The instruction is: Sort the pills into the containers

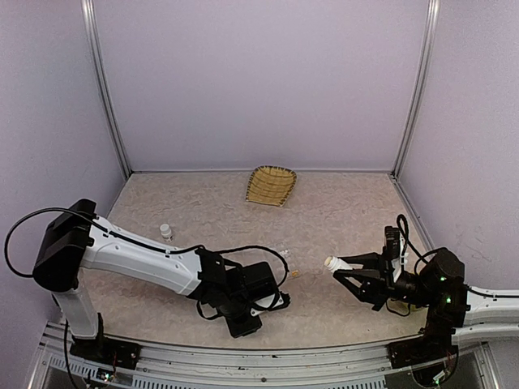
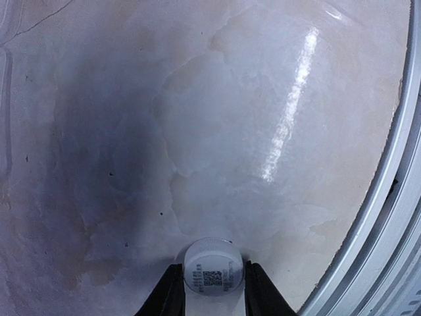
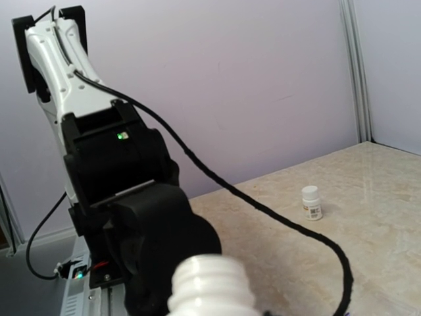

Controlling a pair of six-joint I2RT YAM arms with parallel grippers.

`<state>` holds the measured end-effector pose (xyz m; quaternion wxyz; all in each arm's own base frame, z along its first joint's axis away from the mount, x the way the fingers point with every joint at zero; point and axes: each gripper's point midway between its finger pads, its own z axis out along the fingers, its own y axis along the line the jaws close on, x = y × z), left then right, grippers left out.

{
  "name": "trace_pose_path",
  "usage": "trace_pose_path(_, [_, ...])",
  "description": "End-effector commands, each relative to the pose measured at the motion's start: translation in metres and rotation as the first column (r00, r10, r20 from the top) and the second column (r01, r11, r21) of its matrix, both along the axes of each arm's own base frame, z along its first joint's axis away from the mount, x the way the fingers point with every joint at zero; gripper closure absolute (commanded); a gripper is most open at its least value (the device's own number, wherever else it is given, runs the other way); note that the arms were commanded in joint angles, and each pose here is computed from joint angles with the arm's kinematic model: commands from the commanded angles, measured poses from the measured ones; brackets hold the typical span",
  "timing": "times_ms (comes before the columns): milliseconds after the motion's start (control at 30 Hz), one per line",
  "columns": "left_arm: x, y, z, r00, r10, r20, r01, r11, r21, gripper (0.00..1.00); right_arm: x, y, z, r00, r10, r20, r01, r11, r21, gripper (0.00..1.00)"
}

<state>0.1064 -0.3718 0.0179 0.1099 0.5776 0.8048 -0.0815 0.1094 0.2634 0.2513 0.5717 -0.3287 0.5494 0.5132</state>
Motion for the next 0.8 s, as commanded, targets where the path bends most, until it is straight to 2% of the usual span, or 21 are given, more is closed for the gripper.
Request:
trace_pose_path(0, [0.001,-0.0041,0.0023,1.0,-0.026,0.001,0.026,0.999,0.021,0.69,0.0021,-0.0019,-0.0031,1.0,-0.01,-0.012,0.01,1.0,0.002,0.82])
trace_pose_path(133, [0.001,-0.0046,0.0016,0.999,-0.032,-0.002,0.033,0.999,0.029,0.73,0.0021,-0.0011,-0.0048,1.0,-0.007,-0.016,0.007,1.0,-0.001,0.82])
trace_pose_path(367, [-0.0007,-0.0036,-0.0001,0.999,-0.039,-0.013,0.04,0.998,0.039,0.74,0.0017,-0.0019,-0.0054,1.0,-0.007,-0.019,0.007,1.0,-0.001,0.82])
trace_pose_path(767, [-0.0006,-0.0036,-0.0021,0.999,-0.042,-0.015,0.043,0.998,0.049,0.7,0.002,-0.0012,-0.0069,1.0,-0.006,-0.023,0.006,1.0,-0.005,0.82])
